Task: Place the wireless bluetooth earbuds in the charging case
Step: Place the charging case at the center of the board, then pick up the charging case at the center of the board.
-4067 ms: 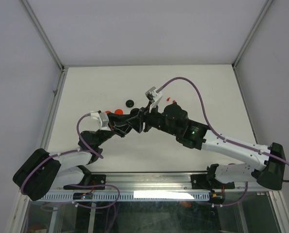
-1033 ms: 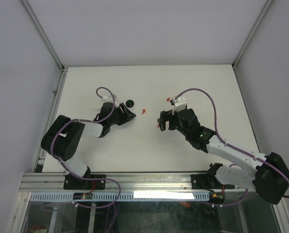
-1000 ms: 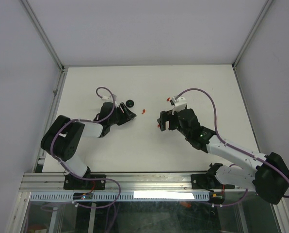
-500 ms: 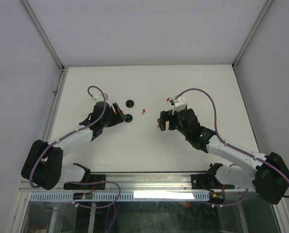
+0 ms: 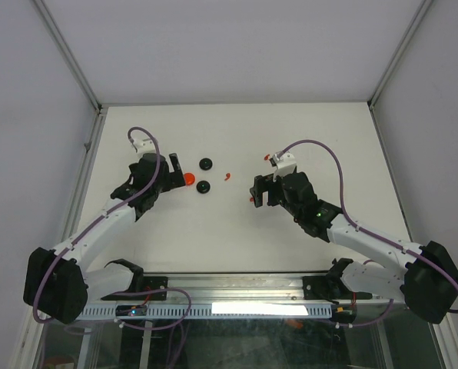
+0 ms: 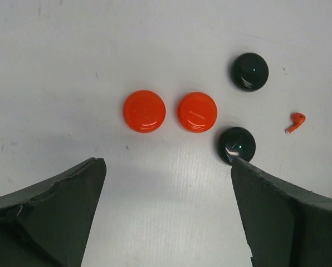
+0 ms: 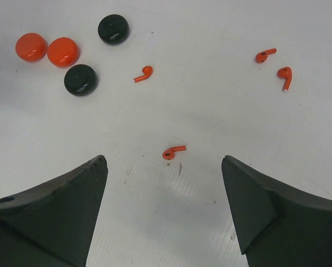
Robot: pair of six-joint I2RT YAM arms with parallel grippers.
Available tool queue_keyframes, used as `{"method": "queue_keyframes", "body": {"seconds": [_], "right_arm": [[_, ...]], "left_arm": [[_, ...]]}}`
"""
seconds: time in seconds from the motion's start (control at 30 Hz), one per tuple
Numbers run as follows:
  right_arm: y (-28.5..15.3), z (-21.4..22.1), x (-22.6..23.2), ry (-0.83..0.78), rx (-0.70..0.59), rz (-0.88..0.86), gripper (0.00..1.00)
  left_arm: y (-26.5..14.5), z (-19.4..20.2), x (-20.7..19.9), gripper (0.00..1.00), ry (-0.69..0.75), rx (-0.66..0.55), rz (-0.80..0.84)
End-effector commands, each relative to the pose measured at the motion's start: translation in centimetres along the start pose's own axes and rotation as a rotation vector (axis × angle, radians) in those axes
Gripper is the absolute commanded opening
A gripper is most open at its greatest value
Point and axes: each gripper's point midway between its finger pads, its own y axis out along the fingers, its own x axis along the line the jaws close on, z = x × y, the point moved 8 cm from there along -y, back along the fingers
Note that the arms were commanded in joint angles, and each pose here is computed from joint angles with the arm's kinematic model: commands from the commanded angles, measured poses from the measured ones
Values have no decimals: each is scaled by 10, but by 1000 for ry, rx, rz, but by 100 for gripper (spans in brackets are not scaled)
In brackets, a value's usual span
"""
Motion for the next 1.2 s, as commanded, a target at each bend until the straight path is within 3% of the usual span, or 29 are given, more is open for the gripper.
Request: {"method": "queue_keyframes", "body": {"seconds": [0.0,0.3,0.57,0.77,1.17], "right_arm": [[-1,-15,1,12,-72,2,87],[-1,-15,1,12,-71,1,87],[-1,-15,0,11,-72,5,87],[1,-13,0,11,-65,8,87],[4,-10,0,7,-51,11,87]], "left_arm": [[-10,-35,-1,99,94,-75,-14],[18,-50,-15,99,290,16,47],[62,-30,-33,99,282,205,102],[91,-26,-8,99,258,303,18],[109,-8,14,84,293,428,-9]]}}
